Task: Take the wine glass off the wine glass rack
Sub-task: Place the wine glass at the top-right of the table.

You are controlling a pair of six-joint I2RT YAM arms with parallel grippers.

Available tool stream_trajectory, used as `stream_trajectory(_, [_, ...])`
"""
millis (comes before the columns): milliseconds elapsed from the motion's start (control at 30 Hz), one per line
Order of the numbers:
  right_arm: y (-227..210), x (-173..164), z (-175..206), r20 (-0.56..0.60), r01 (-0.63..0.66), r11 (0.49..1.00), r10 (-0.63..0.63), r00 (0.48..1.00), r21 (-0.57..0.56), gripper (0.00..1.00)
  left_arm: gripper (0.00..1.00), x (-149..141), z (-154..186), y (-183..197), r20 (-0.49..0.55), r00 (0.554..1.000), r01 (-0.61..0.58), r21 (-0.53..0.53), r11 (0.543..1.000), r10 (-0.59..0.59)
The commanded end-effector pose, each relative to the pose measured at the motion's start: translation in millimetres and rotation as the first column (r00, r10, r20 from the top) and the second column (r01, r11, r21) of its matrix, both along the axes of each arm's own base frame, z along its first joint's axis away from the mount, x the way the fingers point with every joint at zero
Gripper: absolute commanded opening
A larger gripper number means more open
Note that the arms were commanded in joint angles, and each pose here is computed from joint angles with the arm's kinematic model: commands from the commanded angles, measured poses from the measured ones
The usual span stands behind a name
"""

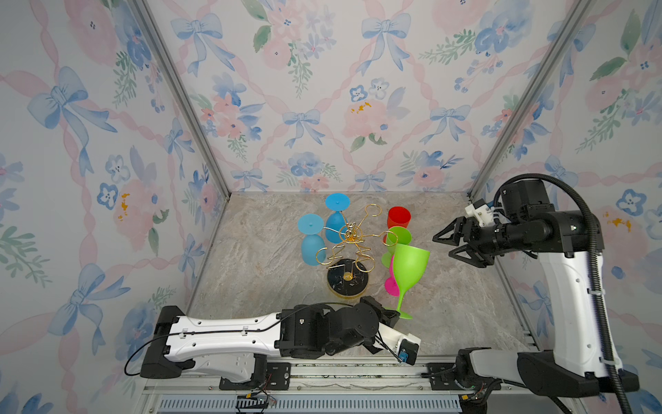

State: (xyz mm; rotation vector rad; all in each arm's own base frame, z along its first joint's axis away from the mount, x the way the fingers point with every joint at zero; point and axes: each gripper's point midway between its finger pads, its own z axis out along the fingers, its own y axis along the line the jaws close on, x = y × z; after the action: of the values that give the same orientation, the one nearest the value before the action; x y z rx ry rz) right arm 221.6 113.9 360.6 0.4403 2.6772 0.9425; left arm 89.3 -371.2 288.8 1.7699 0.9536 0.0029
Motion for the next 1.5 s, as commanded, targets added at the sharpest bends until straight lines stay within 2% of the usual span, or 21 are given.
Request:
stream_trajectory(0, [2.8, -14.9, -9.4, -0.080, -0.044, 0.999, 0.042, 0.996, -0.021, 0.68, 0.00, 9.5, -2.0, 0.2, 0.129, 0.992, -0.020, 0.063, 0.998, 0.012])
stream_trajectory(133, [6.5, -12.8, -9.5, -0.092, -0.050, 0.999, 0.049, 0.995, -0.009, 0.64, 0.00, 16.5, -8.2, 0.6, 0.215, 0.977, -0.032, 0.130, 0.991, 0.003])
stream_trajectory(300, [7.5, -10.5, -2.1, -0.071, -0.061, 0.998, 0.061, 0.996, -0.007, 0.60, 0.00, 17.4, -11.6, -2.8, 0.242, 0.970, -0.024, 0.157, 0.987, -0.014])
stream_trajectory(433, [7.9, -15.2, -7.2, -0.106, -0.070, 0.998, 0.069, 0.992, -0.008, 0.55, 0.00, 21.2, -15.0, -2.9, 0.277, 0.961, -0.038, 0.178, 0.983, -0.013])
stream_trajectory(700, [16.3, -14.3, -13.6, -0.135, -0.099, 0.995, 0.100, 0.986, 0.011, 0.44, 0.00, 29.8, -12.7, -2.8, 0.375, 0.927, -0.068, 0.209, 0.976, -0.015])
stream_trajectory(867, [19.4, -15.7, -18.8, -0.153, -0.112, 0.994, 0.113, 0.982, 0.015, 0.37, 0.00, 31.8, -5.3, -7.0, 0.416, 0.909, -0.066, 0.191, 0.979, -0.020])
stream_trajectory(1033, [20.4, -18.3, -20.9, -0.161, -0.118, 0.993, 0.119, 0.980, 0.017, 0.27, 0.00, 37.4, -9.3, -5.1, 0.484, 0.875, -0.091, 0.211, 0.973, -0.023])
stream_trajectory(1467, [20.2, -20.9, -22.1, -0.160, -0.125, 0.992, 0.126, 0.979, 0.017, 0.10, 0.00, 42.4, -23.0, 4.7, 0.530, 0.847, -0.125, 0.257, 0.958, -0.031])
